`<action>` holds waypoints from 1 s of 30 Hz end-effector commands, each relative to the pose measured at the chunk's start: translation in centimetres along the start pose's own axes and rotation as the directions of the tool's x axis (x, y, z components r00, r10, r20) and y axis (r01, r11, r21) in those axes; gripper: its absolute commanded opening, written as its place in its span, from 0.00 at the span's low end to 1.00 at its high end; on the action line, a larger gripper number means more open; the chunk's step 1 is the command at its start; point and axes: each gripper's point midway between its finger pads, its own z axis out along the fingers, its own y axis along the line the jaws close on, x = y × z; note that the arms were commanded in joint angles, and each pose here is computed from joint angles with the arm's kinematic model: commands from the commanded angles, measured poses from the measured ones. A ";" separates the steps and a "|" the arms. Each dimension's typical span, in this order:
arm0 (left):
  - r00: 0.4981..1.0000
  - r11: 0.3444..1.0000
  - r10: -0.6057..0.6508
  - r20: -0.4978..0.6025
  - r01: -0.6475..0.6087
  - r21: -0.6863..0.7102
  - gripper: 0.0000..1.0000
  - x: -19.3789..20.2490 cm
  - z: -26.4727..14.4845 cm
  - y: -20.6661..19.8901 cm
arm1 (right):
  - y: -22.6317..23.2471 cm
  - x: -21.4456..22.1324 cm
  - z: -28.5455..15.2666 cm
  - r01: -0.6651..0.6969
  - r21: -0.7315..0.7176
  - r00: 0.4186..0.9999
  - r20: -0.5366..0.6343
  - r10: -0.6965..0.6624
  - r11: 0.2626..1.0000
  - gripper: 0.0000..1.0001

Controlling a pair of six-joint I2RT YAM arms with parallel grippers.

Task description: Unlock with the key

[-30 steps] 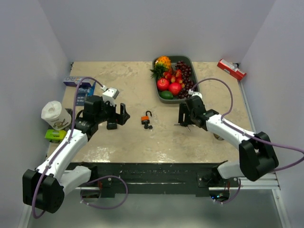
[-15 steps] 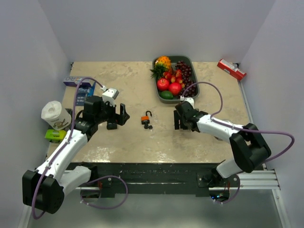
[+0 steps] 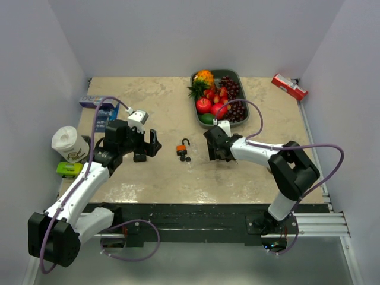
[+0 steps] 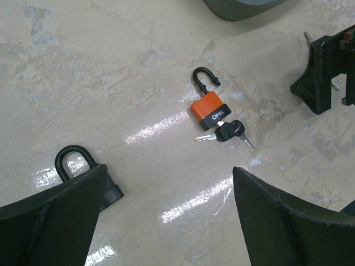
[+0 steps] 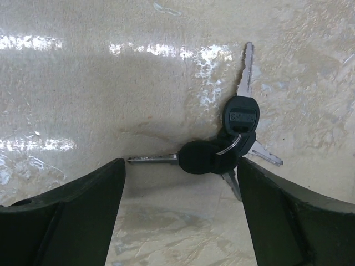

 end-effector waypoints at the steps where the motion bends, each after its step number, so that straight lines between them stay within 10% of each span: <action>1: 1.000 1.000 -0.008 -0.002 0.008 -0.030 0.98 0.4 0.0 0.6 | -0.8 -0.6 -0.3 -0.032 0.054 0.999 0.024 0.031 0.998 0.87; 21: 1.000 0.998 -0.013 -0.017 0.012 -0.054 0.98 0.7 0.0 1.1 | 7.4 -4.6 0.6 -0.127 -0.249 0.989 0.043 0.142 0.960 0.84; 30: 1.000 0.998 -0.011 -0.010 0.010 -0.057 0.98 0.5 -0.2 1.1 | 3.2 -6.9 -2.8 -0.173 -0.175 0.970 0.139 0.198 0.969 0.85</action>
